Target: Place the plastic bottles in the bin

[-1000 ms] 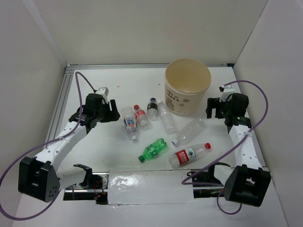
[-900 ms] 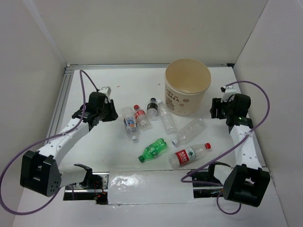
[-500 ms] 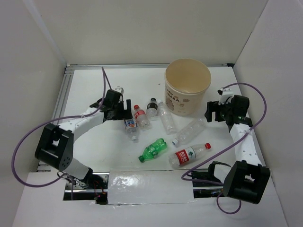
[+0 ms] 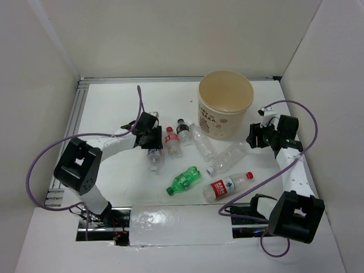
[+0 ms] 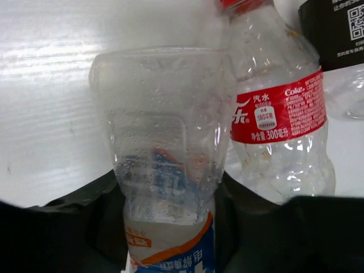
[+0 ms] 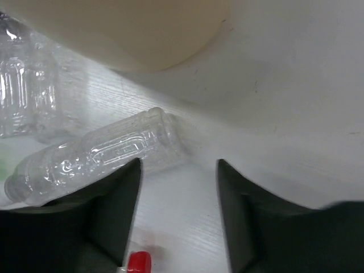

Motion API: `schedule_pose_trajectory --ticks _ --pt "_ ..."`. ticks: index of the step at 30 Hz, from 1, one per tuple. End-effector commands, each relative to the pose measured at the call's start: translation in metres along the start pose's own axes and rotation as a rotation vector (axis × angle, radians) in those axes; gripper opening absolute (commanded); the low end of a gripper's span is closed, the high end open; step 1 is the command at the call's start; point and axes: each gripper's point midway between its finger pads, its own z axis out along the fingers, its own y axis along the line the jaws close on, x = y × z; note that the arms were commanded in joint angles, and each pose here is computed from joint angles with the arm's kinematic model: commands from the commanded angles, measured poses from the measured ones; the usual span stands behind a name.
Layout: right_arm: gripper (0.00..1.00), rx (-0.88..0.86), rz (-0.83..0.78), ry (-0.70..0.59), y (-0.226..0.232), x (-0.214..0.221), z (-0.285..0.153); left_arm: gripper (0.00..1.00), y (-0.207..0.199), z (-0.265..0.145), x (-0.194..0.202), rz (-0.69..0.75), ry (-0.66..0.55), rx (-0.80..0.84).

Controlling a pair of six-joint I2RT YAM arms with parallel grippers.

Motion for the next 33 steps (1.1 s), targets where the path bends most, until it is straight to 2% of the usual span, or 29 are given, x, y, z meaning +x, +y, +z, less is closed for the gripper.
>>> schedule_pose_trajectory --ticks 1,2,3,4,5,6,7,8,9,10,12,14,15,16,18,19,22,23,26,28,32,33 --pt "0.56 -0.090 -0.069 -0.016 0.012 -0.007 -0.003 0.17 -0.008 -0.033 -0.023 0.039 -0.074 -0.012" --pt "0.47 -0.161 -0.080 -0.010 0.025 -0.003 -0.005 0.10 -0.016 -0.047 -0.032 0.059 -0.106 0.003" --pt "0.43 -0.202 -0.166 -0.021 0.029 -0.004 -0.007 0.07 -0.024 -0.072 -0.049 0.090 -0.172 0.033" --pt "0.43 -0.255 -0.228 -0.030 0.038 -0.005 -0.009 0.05 -0.044 -0.095 -0.071 0.118 -0.238 0.086" --pt "0.46 -0.342 -0.281 -0.053 0.053 -0.004 -0.013 0.03 -0.058 -0.113 -0.081 0.148 -0.271 0.126" --pt "0.52 -0.398 -0.419 -0.054 0.060 0.006 -0.018 0.01 -0.072 -0.130 -0.090 0.176 -0.296 0.189" --pt "0.61 -0.434 -0.486 -0.065 0.064 0.009 -0.020 0.01 -0.086 -0.147 -0.100 0.216 -0.335 0.240" --pt "0.64 -0.464 -0.547 -0.074 0.068 0.013 -0.021 0.00 -0.106 -0.177 -0.126 0.232 -0.410 0.306" --pt "0.66 -0.515 -0.658 -0.095 0.075 0.017 -0.024 0.00 -0.139 -0.204 -0.144 0.271 -0.470 0.420" --pt "0.66 -0.536 -0.703 -0.107 0.078 0.019 -0.025 0.00 -0.146 -0.208 -0.146 0.280 -0.483 0.454" --pt "0.67 -0.607 -0.741 -0.130 0.090 0.025 -0.031 0.00 -0.186 -0.237 -0.172 0.308 -0.572 0.579" --pt "0.69 -0.681 -0.846 -0.171 0.103 0.029 -0.031 0.00 -0.225 -0.278 -0.208 0.306 -0.723 0.699" --pt "0.69 -0.708 -0.873 -0.184 0.109 0.030 -0.033 0.00 -0.243 -0.262 -0.215 0.303 -0.715 0.721" --pt "0.69 -0.757 -0.915 -0.185 0.116 0.037 -0.034 0.00 -0.258 -0.264 -0.223 0.304 -0.735 0.760" --pt "0.69 -0.840 -0.975 -0.178 0.133 0.046 -0.036 0.00 -0.287 -0.289 -0.252 0.300 -0.865 0.835" --pt "0.69 -0.881 -1.003 -0.159 0.138 0.054 -0.037 0.00 -0.302 -0.261 -0.259 0.285 -0.870 0.818" --pt "0.70 -0.969 -1.072 -0.132 0.157 0.064 -0.042 0.02 -0.323 -0.253 -0.280 0.252 -0.927 0.805" --pt "0.70 -0.996 -1.099 -0.129 0.162 0.067 -0.044 0.04 -0.324 -0.219 -0.286 0.228 -0.913 0.751" --pt "0.70 -1.092 -1.157 -0.088 0.180 0.080 -0.050 0.21 -0.328 -0.197 -0.296 0.190 -0.929 0.694" --pt "0.70 -1.144 -1.213 -0.069 0.190 0.086 -0.055 0.39 -0.328 -0.169 -0.295 0.174 -0.901 0.658" --pt "0.71 -1.236 -1.290 0.007 0.200 0.106 -0.063 0.66 -0.328 -0.135 -0.290 0.178 -0.850 0.620" --pt "0.71 -1.250 -1.307 0.027 0.201 0.110 -0.065 0.78 -0.329 -0.132 -0.289 0.185 -0.838 0.623"
